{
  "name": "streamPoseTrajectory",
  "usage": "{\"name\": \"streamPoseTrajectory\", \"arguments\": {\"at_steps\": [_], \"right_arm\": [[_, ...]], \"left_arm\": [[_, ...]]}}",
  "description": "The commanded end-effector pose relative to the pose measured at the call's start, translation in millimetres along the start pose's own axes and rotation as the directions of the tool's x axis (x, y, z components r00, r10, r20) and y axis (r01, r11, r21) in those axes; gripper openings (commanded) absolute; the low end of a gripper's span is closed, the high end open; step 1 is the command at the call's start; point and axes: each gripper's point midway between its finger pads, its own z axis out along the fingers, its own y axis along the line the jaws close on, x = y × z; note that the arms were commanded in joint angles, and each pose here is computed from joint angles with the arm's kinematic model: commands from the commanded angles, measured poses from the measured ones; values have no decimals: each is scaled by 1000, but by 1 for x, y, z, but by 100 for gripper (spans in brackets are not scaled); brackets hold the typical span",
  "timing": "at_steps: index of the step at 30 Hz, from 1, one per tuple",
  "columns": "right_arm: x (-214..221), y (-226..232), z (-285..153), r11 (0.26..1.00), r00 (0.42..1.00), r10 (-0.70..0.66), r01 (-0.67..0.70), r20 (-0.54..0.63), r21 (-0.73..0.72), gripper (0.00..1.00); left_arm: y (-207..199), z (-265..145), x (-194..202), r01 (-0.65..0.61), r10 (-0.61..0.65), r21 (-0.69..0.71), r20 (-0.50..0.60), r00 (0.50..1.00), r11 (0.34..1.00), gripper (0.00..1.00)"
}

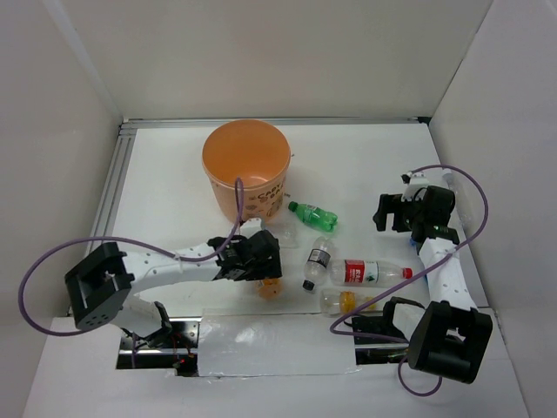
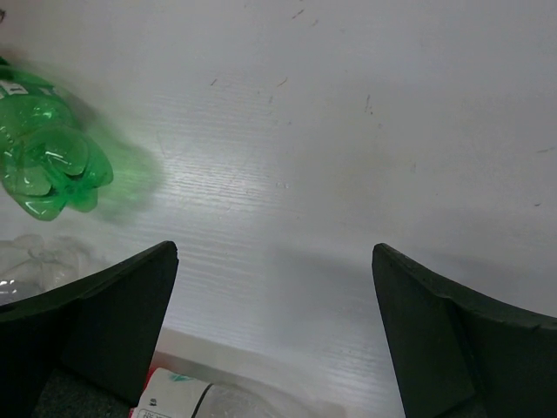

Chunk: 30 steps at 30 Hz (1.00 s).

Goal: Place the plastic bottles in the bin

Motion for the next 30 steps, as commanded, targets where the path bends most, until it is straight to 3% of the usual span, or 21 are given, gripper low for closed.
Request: {"name": "streamPoseTrajectory", "arguments": {"at_steps": [1, 4, 6, 9, 11, 14, 17, 19, 20, 23, 26, 30], "right_arm": [[-20, 9, -6, 997, 998, -49, 52, 46, -64, 99], [-16, 22, -4, 985, 996, -77, 83, 42, -153, 99], [-17, 29, -4, 976, 995, -86, 95, 56, -196, 99], [-16, 43, -6, 955, 993, -94, 109, 68, -275, 76], [-17, 47, -6, 947, 994, -87, 103, 67, -306, 59], [-23, 53, -9, 933, 994, -85, 102, 64, -344, 50], [-31, 55, -7, 924, 995, -79, 97, 65, -371, 51], [-34, 57, -5, 910, 994, -93, 111, 64, -400, 63], [-37, 59, -4, 898, 994, -91, 109, 63, -426, 67], [-40, 66, 1, 880, 989, -136, 151, 67, -450, 77], [-45, 83, 5, 847, 980, -183, 198, 79, -494, 81], [-58, 105, 13, 818, 958, -263, 284, 113, -500, 87]], "left_arm": [[4, 12, 15, 17, -20, -74, -38, 999, 997, 94], [-2, 20, 28, -8, 4, -66, -63, 998, 998, 84], [-7, 22, 33, -48, 44, -55, -71, 997, 997, 66], [-22, 19, 29, -83, 81, -26, -64, 995, 996, 39], [-42, 8, 24, -122, 122, 18, -27, 992, 992, 31], [-80, -28, 8, -215, 210, 121, 50, 976, 969, 19], [-128, -83, -26, -308, 267, 259, 181, 946, 916, 12], [-142, -107, -57, -387, 310, 243, 303, 901, 889, 10], [-156, -139, -92, -384, 270, 241, 398, 877, 891, 10], [-167, -182, -167, -376, 211, 211, 545, 812, 902, 10], [-144, -201, -241, -304, 142, 141, 652, 745, 942, 17], [-89, -190, -311, -151, 80, 42, 692, 717, 988, 29]]}}
